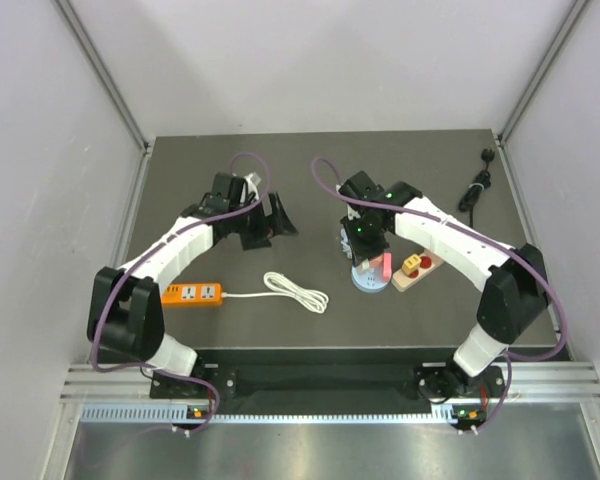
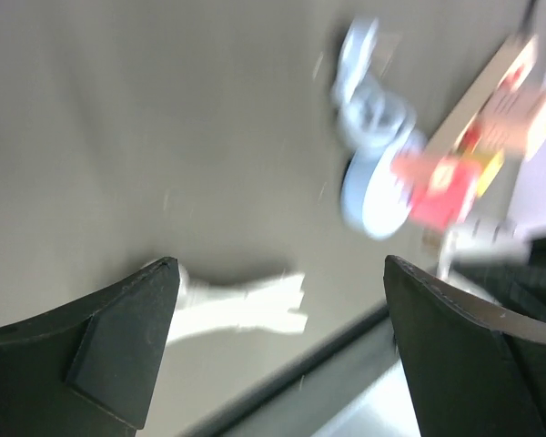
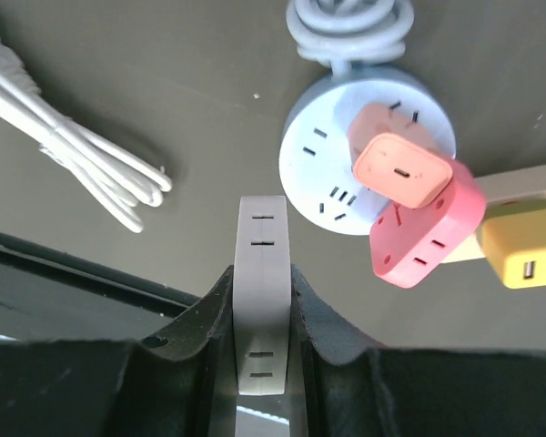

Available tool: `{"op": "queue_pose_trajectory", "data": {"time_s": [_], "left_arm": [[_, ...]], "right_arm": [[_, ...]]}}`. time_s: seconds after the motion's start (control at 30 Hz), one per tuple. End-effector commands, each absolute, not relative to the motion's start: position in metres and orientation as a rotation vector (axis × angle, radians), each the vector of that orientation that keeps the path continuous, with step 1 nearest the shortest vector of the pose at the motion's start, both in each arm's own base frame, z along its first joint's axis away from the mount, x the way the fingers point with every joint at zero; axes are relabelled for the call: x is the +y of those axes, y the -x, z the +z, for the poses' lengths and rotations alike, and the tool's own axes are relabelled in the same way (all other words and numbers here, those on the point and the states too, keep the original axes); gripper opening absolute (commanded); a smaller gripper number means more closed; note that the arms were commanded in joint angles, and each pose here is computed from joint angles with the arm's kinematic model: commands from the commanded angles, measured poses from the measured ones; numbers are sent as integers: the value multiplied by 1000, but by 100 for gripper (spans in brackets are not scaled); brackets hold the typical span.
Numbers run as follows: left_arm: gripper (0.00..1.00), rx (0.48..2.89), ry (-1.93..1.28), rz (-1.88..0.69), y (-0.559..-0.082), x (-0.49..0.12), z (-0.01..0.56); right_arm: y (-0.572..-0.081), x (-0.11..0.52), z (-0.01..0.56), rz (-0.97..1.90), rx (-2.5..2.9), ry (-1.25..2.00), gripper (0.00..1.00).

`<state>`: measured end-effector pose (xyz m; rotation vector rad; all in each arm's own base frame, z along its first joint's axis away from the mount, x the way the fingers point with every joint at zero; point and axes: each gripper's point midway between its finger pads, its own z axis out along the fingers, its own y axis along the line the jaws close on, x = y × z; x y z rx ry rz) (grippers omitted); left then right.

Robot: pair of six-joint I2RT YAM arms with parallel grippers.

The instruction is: Insert the plug

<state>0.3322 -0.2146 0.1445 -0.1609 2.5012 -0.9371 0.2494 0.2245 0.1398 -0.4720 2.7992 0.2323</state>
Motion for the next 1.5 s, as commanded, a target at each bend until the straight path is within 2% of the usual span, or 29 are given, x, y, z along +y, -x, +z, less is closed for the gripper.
{"op": "queue_pose_trajectory", "data": {"time_s": [0.0,0.5,0.93,1.47], "left_arm": [[98,2593,52,-1001,-289,-206,143],[97,2424,-56,-840,-286,-180,169],[97,2393,-70,-863,-280,-181,175],[97,2392,-67,-854,-279,-180,174]], "right_arm": [[-250,233,136,247,2774,380,0],[-269,225,94,84,2838,193,0],[-268,216,70,33,2880,115,0],[-286,200,78,-16,2817,26,0]]}}
